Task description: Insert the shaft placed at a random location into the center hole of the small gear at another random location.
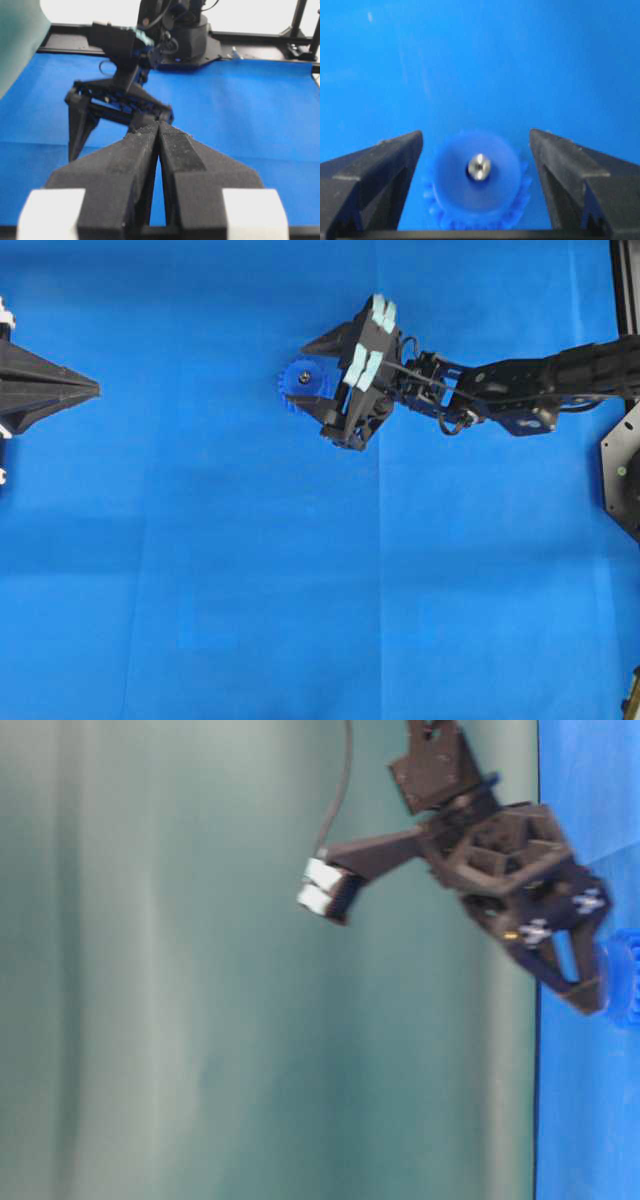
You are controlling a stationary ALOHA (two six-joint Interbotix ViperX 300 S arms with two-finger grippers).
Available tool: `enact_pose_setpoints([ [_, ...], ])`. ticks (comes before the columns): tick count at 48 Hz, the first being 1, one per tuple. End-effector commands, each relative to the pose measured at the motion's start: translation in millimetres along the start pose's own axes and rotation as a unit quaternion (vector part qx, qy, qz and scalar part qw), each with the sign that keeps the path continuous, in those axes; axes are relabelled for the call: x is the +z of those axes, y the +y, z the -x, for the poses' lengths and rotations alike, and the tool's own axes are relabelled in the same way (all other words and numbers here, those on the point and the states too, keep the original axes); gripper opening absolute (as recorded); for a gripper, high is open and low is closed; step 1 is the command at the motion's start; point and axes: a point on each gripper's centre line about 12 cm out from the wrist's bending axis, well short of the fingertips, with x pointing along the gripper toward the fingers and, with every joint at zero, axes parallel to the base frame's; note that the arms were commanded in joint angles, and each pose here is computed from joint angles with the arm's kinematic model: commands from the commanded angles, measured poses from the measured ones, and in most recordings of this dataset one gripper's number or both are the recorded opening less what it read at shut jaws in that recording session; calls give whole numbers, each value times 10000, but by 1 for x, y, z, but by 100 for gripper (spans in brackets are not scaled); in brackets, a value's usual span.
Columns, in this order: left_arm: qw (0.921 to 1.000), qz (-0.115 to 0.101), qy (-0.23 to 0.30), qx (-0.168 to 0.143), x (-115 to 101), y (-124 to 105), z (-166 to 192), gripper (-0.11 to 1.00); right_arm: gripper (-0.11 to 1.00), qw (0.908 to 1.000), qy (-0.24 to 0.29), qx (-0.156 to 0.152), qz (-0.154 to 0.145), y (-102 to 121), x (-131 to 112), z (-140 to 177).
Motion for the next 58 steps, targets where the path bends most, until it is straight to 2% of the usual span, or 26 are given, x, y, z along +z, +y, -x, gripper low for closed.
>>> enact_pose_setpoints([
  [1,10000,0,-39,13,3,0,-1,0,73,9994,-346,89,-32,5,29,14],
  [9,10000,-8,-39,11,4,0,-1,0,73,9984,-544,165,-52,7,50,30],
  [21,10000,0,-69,13,5,0,0,0,73,9979,-586,268,-85,12,68,46],
  [39,10000,7,-62,13,6,0,1,0,72,9986,-405,314,-91,13,65,51],
  [58,10000,30,-31,13,4,0,1,0,72,9985,-359,395,-100,12,53,86],
])
